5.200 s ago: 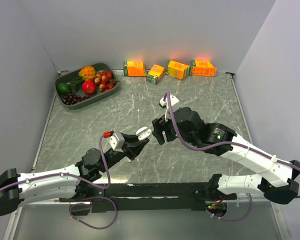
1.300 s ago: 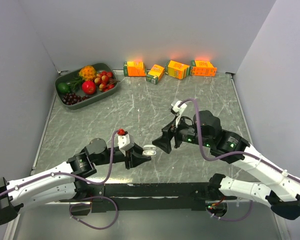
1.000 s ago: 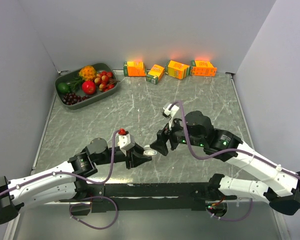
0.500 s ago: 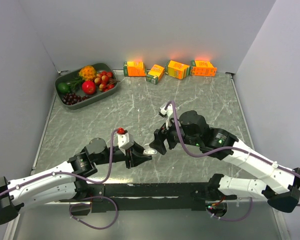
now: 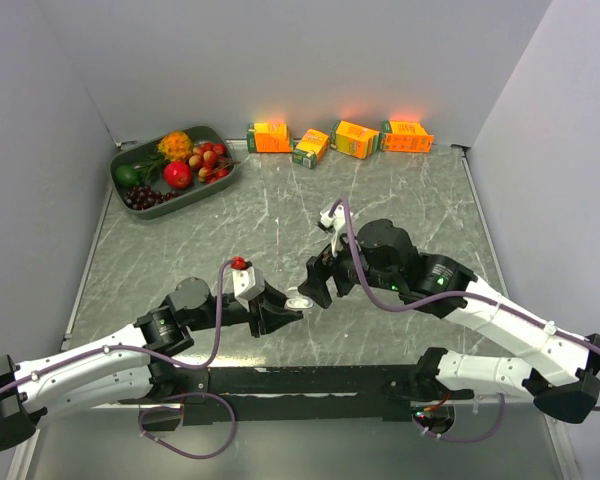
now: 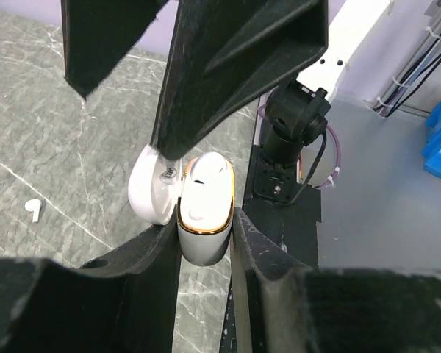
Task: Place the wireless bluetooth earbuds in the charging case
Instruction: Pick up the earbud from the center of the board.
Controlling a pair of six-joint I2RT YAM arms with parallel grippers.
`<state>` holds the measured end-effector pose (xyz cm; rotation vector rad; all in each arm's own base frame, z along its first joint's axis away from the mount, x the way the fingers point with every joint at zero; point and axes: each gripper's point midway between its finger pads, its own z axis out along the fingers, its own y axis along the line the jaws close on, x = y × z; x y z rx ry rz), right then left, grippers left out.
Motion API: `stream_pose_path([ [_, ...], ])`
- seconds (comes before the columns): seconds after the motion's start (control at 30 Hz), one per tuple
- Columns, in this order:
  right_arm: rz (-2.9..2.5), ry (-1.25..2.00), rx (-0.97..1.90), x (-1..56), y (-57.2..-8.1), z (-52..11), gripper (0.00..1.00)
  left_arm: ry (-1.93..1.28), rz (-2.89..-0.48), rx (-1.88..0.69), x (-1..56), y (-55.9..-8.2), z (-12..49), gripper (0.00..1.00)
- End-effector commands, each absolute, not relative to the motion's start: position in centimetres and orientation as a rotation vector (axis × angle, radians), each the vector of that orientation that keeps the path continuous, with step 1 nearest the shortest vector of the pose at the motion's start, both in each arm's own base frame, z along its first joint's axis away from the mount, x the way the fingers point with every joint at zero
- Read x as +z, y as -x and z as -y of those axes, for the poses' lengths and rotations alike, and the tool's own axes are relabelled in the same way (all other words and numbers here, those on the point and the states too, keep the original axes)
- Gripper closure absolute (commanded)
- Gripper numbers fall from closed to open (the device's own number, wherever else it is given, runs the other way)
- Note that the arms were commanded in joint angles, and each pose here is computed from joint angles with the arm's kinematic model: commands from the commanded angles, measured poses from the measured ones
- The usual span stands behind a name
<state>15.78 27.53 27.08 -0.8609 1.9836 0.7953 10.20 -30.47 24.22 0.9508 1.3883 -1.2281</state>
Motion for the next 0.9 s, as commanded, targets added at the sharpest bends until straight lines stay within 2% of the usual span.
stream_pose_path([
  [0.0,-1.879,0.757,0.805,31.9,-16.3,-26.6,0.11,-0.919,-1.306,-1.244,26.5,-10.2,30.4,0.99],
  [0.17,-1.905,0.54,0.744,31.7,-18.9,-23.5,0.08,-0.892,-1.306,-1.23,26.5,-10.4,30.0,0.99],
  [0.37,-2.143,0.141,0.637,24.9,-23.7,-19.9,0.1,-0.835,-1.338,-1.198,26.1,-11.2,29.4,0.99],
  [0.67,-2.353,-0.01,0.541,16.1,-27.3,-21.4,0.12,-0.805,-1.353,-1.225,25.8,-11.0,29.1,0.99],
  [0.87,-2.456,-0.153,0.535,11.2,-28.7,-21.2,0.17,-0.769,-1.362,-1.207,25.7,-11.2,28.5,0.99],
])
